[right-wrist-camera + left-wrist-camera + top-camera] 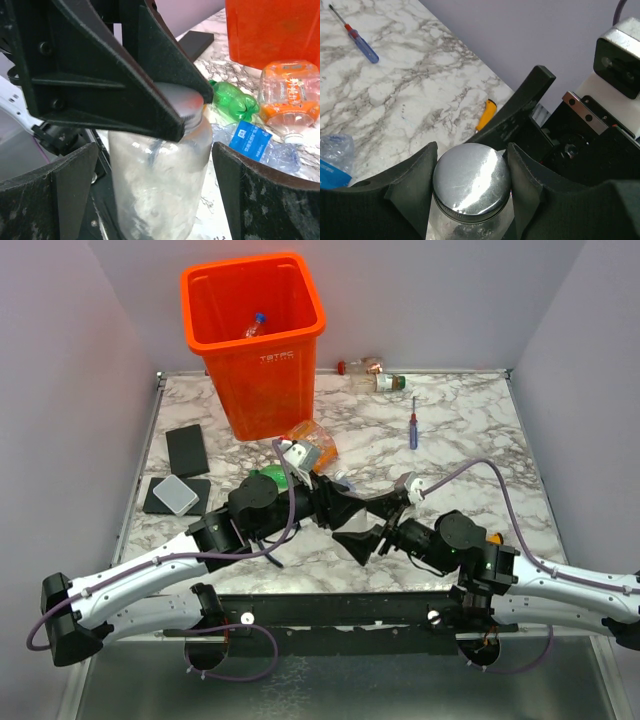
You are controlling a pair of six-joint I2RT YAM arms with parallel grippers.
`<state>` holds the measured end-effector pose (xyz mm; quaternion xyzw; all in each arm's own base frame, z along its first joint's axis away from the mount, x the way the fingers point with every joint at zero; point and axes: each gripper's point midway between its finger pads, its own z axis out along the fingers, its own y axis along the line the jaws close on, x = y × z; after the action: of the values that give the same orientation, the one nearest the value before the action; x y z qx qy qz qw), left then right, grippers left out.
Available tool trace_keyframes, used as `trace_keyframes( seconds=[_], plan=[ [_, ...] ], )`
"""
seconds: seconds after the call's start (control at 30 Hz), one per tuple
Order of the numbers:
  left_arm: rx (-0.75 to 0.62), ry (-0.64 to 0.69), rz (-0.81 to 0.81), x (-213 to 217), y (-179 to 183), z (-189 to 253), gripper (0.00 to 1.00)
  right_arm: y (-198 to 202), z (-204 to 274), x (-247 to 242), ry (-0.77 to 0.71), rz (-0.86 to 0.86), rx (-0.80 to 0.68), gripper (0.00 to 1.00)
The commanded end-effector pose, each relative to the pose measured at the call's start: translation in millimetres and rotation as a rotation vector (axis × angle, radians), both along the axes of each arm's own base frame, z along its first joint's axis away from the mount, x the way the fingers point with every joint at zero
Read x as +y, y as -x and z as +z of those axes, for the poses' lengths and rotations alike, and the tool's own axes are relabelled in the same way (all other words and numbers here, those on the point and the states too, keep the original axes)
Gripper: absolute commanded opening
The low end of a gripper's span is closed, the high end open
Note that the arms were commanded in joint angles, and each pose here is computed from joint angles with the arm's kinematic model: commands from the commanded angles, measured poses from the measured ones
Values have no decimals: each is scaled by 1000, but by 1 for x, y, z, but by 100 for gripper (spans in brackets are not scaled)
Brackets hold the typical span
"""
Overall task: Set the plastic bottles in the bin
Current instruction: Pick up the plastic bottle from the corner of the board, then place the plastic bottle in the trash bin.
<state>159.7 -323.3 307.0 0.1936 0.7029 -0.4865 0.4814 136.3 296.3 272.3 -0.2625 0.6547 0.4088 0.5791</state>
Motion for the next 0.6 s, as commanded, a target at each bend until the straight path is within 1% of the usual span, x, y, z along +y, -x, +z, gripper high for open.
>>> trace_keyframes(
  seconds=[0.0, 0.1, 0.17, 0.27, 0.37, 0.4, 0.47, 0.5, 0.57],
  plan=[
    [-90, 38, 119, 17, -16, 39, 0, 6, 16, 0, -19, 20, 37, 100],
    [-144, 28, 223, 30, -32, 56, 0, 10, 19, -1, -11, 38, 51, 100],
    [-202, 22, 309, 42, -45, 76, 0, 12, 23, -2, -17, 47, 62, 100],
    [-295, 8, 439, 58, -64, 113, 0, 22, 36, -2, -57, 93, 67, 100],
    [-389, -9, 518, 66, -77, 155, 0, 36, 54, -1, -115, 170, 67, 100],
    [-426, -28, 554, 69, -83, 168, 0, 40, 61, -2, -135, 192, 64, 100],
    [-549, -84, 649, 80, -97, 199, 0, 46, 71, -5, -163, 218, 48, 100],
    [-604, -95, 705, 86, -104, 220, 0, 47, 74, -7, -172, 220, 42, 100],
    [-693, -143, 818, 99, -125, 246, 0, 45, 75, -13, -182, 200, 33, 100]
  ],
)
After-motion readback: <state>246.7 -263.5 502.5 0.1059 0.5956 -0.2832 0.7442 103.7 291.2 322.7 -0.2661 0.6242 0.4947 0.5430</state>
